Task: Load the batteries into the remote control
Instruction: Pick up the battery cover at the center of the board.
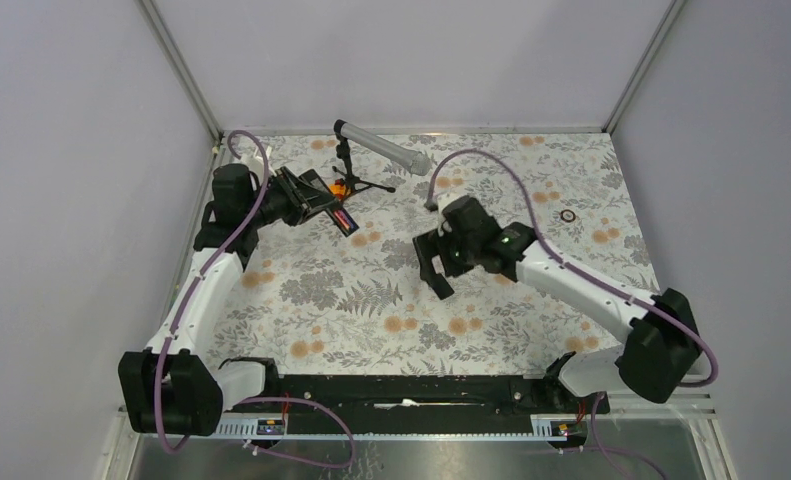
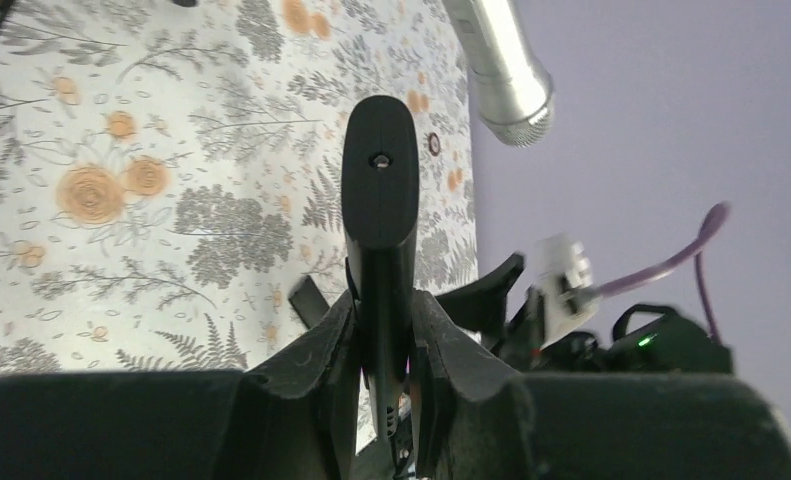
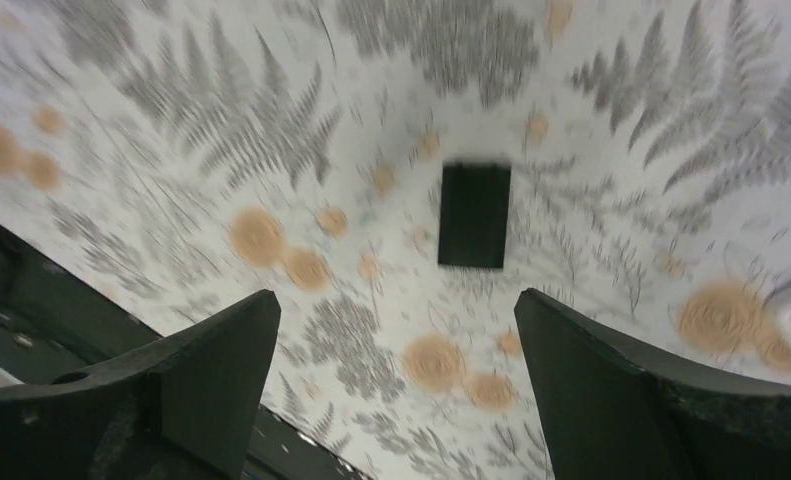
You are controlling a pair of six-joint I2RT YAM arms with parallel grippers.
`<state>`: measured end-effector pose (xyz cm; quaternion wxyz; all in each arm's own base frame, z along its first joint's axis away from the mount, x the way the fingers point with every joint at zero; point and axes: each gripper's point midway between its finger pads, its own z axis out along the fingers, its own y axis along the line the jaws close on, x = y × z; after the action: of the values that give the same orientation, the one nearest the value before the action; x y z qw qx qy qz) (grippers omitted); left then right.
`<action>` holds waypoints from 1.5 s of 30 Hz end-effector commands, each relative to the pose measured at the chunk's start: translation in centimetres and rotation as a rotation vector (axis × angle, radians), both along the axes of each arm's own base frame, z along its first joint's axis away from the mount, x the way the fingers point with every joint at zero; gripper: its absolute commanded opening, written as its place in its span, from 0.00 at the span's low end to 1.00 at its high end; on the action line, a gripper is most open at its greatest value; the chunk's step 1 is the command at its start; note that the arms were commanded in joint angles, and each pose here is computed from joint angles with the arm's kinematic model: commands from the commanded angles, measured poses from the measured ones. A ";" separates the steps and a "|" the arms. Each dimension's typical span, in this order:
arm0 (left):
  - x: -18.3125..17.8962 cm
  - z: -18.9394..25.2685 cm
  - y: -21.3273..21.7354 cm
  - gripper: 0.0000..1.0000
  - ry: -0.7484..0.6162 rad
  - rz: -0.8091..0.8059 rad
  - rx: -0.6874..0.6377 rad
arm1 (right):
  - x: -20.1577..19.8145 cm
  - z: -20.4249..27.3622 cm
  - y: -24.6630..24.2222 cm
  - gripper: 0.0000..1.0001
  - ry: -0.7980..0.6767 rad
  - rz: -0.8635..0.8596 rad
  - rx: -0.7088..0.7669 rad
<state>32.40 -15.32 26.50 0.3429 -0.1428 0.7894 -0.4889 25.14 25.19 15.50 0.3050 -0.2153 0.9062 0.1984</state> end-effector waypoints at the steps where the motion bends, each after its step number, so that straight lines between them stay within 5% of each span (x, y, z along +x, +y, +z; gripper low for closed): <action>1: 0.6 1.0 1.6 0.00 -0.070 0.079 0.059 | -2.1 -5.4 -3.4 0.97 0.064 -0.009 -0.245; 7: 0.5 0.7 1.5 0.00 -0.062 0.072 0.049 | -2.8 -11.1 -4.2 0.99 0.144 0.041 -0.354; 15: 0.3 0.8 1.2 0.00 -0.066 0.056 0.031 | -1.6 -13.1 -3.1 0.93 0.153 0.079 -0.390; 25: 0.3 0.6 1.0 0.00 -0.069 0.041 0.018 | 0.1 -14.6 -2.7 0.73 0.150 0.027 -0.437; 35: 0.3 0.6 0.9 0.00 -0.069 0.032 0.015 | -0.8 -14.3 -2.5 0.38 0.233 0.012 -0.441; 45: -0.3 -2.2 -1.5 0.00 -0.031 -0.069 0.035 | 0.6 -9.2 -1.5 0.33 0.123 -0.058 -0.324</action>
<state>32.23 -14.91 24.52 0.3407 -0.1506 0.7983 -0.4732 24.27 22.58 1.48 0.1536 -0.2487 0.9559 0.0265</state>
